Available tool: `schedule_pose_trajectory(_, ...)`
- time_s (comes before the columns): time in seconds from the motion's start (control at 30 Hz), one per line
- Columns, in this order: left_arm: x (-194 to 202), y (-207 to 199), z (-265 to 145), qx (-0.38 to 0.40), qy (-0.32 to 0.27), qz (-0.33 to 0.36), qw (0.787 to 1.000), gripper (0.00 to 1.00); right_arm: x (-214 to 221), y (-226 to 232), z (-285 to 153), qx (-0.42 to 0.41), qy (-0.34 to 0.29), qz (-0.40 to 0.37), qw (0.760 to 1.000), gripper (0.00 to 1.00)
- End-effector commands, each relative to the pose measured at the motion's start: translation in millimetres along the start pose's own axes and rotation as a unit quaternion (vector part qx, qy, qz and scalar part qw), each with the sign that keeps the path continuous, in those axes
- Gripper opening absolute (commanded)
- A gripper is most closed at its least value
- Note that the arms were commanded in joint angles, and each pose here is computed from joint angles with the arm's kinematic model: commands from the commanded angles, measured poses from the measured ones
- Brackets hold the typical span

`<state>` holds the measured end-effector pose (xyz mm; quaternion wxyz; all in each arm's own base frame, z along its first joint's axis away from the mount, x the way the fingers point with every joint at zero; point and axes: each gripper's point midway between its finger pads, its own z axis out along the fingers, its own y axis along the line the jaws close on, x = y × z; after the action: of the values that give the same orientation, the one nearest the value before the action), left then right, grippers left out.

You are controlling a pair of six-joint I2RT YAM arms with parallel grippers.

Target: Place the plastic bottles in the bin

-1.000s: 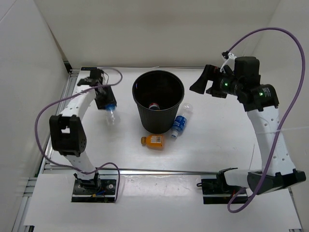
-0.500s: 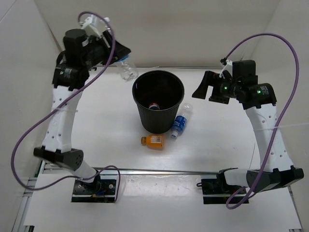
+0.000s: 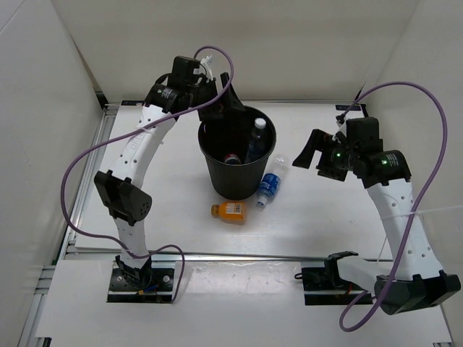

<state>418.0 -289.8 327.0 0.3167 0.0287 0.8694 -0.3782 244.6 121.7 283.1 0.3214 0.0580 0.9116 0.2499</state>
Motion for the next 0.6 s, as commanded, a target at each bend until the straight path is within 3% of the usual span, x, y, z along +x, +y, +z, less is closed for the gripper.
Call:
schedule_pose_trajectory(0.0, -19, -25, -37, 0.014, -0.044, 0.025, 0.999, 1.00, 0, -9, 8, 0.019, -0.012, 0.034, 0.999, 1.00)
schedule_pose_trajectory(0.2, -24, -9, -108, -0.091, -0.123, 0.021, 0.988, 1.00, 8, -25, 53, 0.036, 0.024, 0.116, 0.992, 1.00)
schedule_pose_trajectory(0.4, 32, 71, -142, -0.206, -0.096, -0.024, 0.973, 1.00, 22, -42, 130, 0.055, 0.128, 0.174, 0.975, 1.00)
schedule_pose_trajectory(0.57, 77, 98, -173, -0.242, -0.084, -0.046, 0.966, 1.00, 3, -47, 177, 0.053, 0.150, 0.207, 0.965, 1.00)
